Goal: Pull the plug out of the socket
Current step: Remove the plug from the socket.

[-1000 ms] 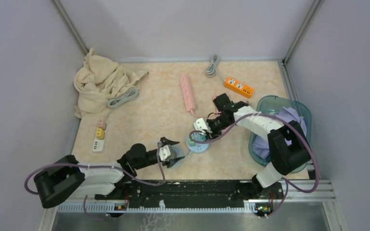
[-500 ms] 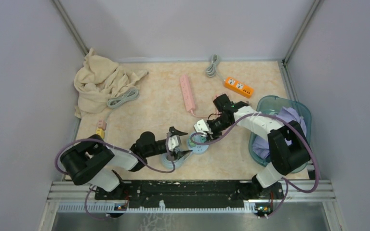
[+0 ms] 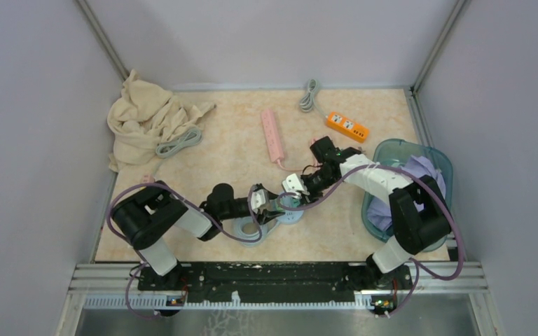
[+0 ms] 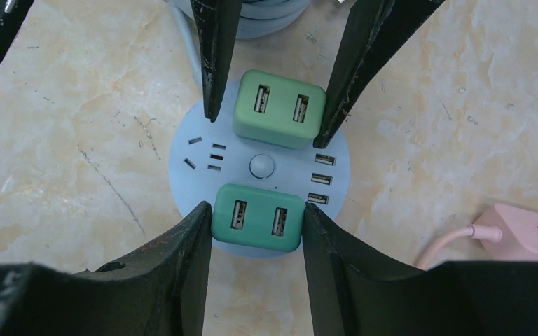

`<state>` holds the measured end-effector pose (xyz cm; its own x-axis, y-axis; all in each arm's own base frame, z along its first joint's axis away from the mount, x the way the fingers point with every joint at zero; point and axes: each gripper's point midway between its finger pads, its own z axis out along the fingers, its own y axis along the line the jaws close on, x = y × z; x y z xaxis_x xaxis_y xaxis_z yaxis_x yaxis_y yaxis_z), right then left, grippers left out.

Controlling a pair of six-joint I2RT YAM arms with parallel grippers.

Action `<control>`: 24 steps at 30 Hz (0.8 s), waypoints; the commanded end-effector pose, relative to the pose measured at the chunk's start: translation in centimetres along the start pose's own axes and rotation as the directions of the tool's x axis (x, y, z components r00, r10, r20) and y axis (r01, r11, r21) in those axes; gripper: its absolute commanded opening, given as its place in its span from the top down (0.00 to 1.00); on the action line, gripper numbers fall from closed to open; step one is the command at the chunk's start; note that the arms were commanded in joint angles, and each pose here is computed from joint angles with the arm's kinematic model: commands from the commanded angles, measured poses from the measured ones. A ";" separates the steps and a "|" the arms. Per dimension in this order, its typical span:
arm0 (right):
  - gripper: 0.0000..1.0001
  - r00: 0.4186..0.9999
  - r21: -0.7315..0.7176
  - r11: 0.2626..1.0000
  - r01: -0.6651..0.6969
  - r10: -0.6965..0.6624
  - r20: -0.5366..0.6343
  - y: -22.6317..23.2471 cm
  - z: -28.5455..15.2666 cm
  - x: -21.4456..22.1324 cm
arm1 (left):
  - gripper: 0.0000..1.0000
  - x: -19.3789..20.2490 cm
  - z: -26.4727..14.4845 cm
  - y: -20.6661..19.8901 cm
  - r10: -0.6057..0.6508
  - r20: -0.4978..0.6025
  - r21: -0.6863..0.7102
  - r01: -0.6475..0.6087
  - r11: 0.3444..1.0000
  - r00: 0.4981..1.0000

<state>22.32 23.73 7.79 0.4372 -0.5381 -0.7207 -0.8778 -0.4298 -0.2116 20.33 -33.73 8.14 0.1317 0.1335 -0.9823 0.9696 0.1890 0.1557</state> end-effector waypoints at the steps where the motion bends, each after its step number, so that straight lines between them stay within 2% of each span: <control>1: 0.91 0.998 -0.003 1.000 0.017 -0.017 0.060 -0.6 -0.2 -1.4 | 0.41 -0.5 0.4 -0.6 -0.020 0.033 0.054 0.018 0.998 0.999; 5: 0.91 0.998 0.000 1.000 0.011 -0.011 0.061 -0.6 -0.1 -1.4 | 0.42 -0.1 0.2 -0.3 -0.026 0.023 0.037 0.025 0.999 0.999; 7: 0.91 0.998 0.002 1.000 0.008 -0.008 0.063 -0.7 -0.1 -1.4 | 0.45 0.3 0.1 -0.2 -0.031 0.009 0.029 0.030 0.999 0.999; 9: 0.91 0.998 0.003 1.000 0.002 -0.002 0.068 -0.7 -0.1 -1.5 | 0.53 0.7 0.2 -0.2 -0.036 -0.010 0.032 0.037 0.999 0.999; 13: 0.92 0.996 0.008 1.000 -0.013 0.012 0.089 -0.8 0.0 -1.8 | 0.78 1.2 0.3 -0.2 -0.044 -0.033 0.035 0.045 0.998 0.998; 15: 0.92 0.993 0.018 0.999 -0.040 0.038 0.111 -1.0 0.0 -2.2 | 0.87 1.2 0.3 -0.3 -0.044 -0.030 0.036 0.045 0.998 0.999; 19: 0.96 0.987 0.040 0.996 -0.075 0.069 0.143 -1.6 0.3 -3.3 | 0.95 1.4 0.4 -0.3 -0.051 -0.041 0.044 0.053 0.998 0.998; 24: 1.00 0.977 0.068 0.990 -0.123 0.108 0.185 -2.4 0.9 -4.6 | 0.99 1.8 0.7 -0.5 -0.061 -0.055 0.060 0.065 0.996 0.997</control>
<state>22.36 24.38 7.83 0.3055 -0.5730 -0.7605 -0.9352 -0.3307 -0.1265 20.96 -33.86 7.61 0.0874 0.1417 -0.9860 0.9758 0.1870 0.1134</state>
